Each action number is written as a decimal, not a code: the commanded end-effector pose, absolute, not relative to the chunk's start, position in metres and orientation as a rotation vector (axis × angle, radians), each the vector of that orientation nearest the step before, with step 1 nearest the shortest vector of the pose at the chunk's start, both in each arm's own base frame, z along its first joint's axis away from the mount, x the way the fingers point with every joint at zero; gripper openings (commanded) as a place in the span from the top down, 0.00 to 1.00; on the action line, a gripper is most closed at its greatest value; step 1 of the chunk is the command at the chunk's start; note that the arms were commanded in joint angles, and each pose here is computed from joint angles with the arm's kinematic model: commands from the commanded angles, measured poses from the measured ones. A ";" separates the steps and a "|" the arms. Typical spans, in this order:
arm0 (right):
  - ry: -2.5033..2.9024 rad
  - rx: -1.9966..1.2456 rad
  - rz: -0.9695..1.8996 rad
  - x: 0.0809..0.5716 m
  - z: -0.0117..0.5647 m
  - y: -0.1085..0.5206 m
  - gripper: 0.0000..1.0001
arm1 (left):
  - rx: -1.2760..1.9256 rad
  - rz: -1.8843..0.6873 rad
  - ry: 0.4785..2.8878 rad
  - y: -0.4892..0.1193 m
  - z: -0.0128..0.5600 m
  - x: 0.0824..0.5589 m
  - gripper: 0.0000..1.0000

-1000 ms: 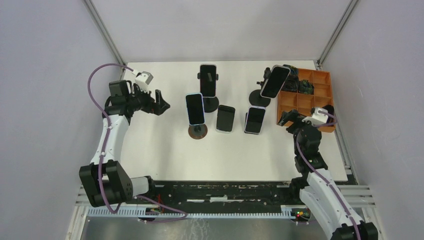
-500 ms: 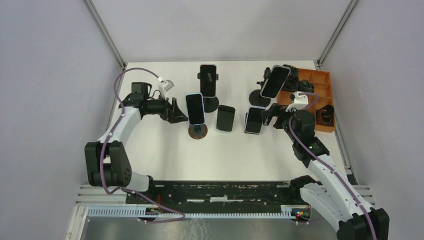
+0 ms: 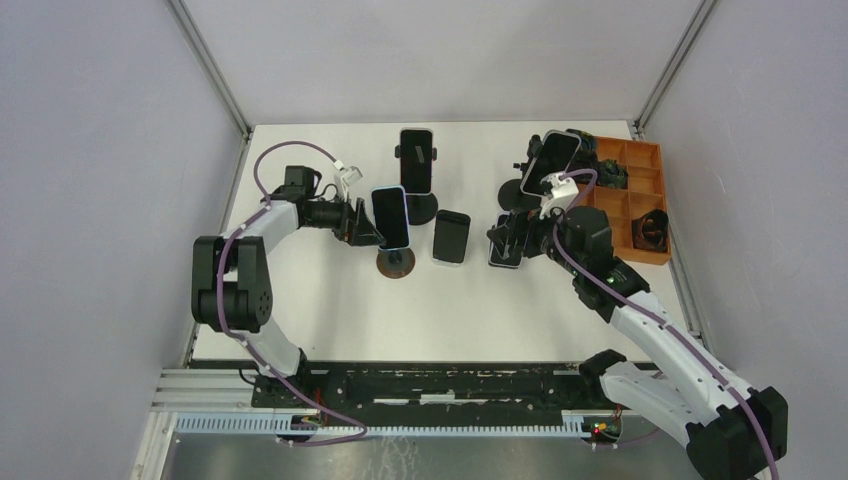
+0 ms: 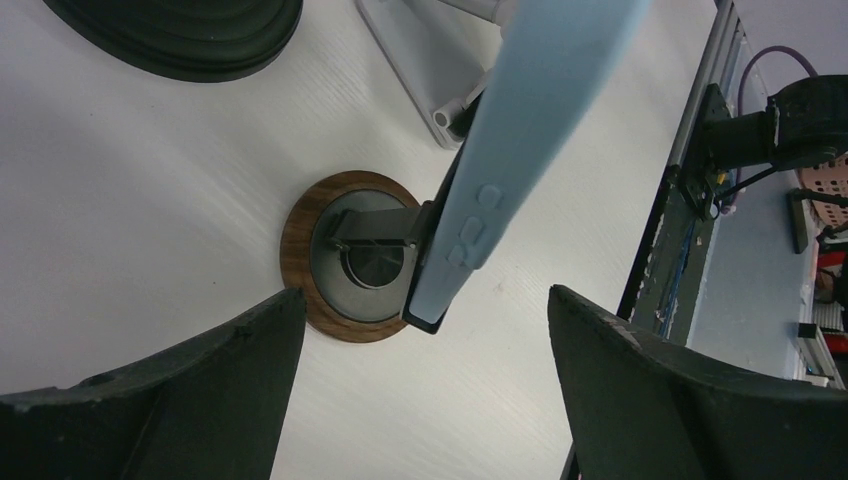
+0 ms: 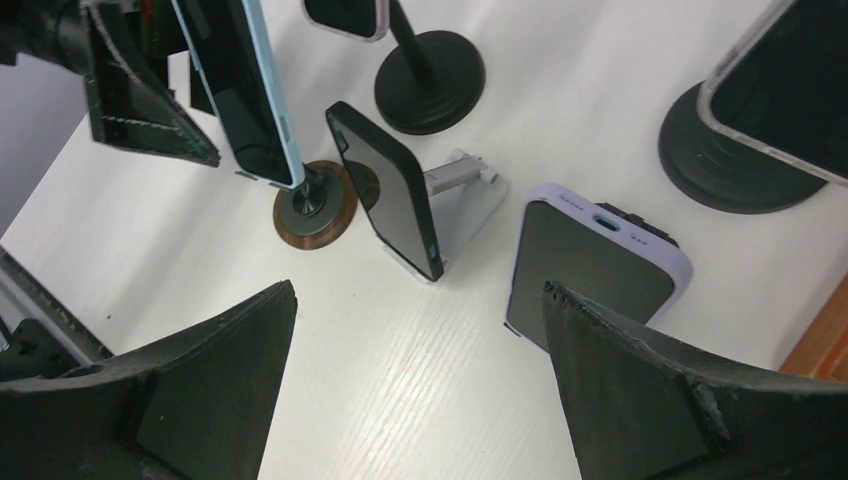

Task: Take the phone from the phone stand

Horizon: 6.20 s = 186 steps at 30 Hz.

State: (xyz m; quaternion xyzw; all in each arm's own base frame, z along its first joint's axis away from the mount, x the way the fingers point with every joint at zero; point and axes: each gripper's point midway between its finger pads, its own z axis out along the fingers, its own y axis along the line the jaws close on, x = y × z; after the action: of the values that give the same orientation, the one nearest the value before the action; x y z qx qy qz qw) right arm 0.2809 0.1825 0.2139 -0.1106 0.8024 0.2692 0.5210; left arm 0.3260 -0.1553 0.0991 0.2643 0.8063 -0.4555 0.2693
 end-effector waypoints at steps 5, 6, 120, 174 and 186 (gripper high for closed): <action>1.844 -0.397 0.794 0.271 0.241 0.215 0.02 | 0.828 -1.331 1.991 -0.167 0.115 0.345 0.28; 1.846 -0.405 0.808 0.270 0.240 0.218 0.02 | 0.844 -1.339 1.978 -0.167 0.117 0.345 0.32; 0.912 -0.565 2.109 0.138 0.414 0.374 1.00 | 1.325 -1.044 1.474 -0.176 0.299 0.158 0.18; 1.130 -0.254 2.072 0.195 0.391 0.358 0.60 | 1.422 -0.722 1.434 -0.159 0.283 0.185 0.98; 1.196 -0.157 2.088 0.208 0.374 0.350 0.69 | 1.317 -0.612 1.598 -0.145 0.273 0.217 0.98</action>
State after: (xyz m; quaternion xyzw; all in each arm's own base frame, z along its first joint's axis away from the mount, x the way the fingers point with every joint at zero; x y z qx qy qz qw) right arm 0.2218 0.3696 0.3439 -0.0546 0.5107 0.7825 0.3519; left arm 0.1819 -0.1579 0.2686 0.5654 0.6199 -0.3078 0.4487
